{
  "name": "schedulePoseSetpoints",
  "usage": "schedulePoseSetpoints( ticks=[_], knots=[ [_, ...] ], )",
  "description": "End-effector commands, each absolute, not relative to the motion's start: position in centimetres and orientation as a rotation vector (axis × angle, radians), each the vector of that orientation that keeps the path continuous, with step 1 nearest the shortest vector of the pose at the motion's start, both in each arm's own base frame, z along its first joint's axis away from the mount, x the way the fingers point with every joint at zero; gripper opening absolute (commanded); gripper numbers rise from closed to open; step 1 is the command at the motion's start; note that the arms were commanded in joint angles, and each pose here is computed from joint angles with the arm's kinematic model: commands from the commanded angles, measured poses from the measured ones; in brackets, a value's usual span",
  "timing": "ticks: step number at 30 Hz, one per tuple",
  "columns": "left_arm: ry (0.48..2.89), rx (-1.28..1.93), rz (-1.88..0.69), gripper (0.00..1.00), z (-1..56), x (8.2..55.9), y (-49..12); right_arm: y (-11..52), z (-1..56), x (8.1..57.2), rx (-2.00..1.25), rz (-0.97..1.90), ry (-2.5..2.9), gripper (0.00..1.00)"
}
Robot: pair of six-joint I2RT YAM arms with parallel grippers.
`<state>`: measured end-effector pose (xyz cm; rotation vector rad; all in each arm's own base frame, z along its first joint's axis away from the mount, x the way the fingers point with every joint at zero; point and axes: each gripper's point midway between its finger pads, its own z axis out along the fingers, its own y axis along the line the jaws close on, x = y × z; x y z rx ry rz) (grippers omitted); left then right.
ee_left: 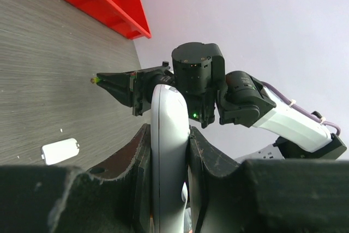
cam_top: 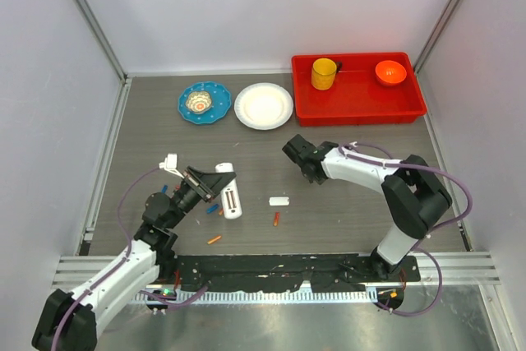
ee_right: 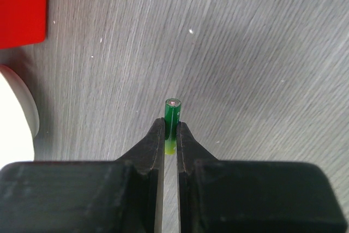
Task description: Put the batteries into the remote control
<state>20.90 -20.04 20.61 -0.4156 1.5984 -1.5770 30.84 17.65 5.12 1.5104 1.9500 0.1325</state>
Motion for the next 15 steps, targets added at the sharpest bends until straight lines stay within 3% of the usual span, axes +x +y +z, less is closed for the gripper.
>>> schedulePoseSetpoints(
  ticks=[1, 11, 15],
  knots=[
    [1.586, -0.457, -1.504, 0.00, 20.2, 21.5, -19.1, 17.9, 6.2, 32.3, 1.648, 0.174, 1.806, 0.03],
    [1.598, -0.476, -1.491, 0.00, 19.6, 21.5, -18.9, 18.9, 4.0, 32.2, 1.645, 0.200, 1.853, 0.13],
    [1.603, -0.477, -1.490, 0.00, 19.5, 21.5, -18.9, 19.1, 3.2, 31.8, 1.599, 0.189, 1.916, 0.22]
  ],
)
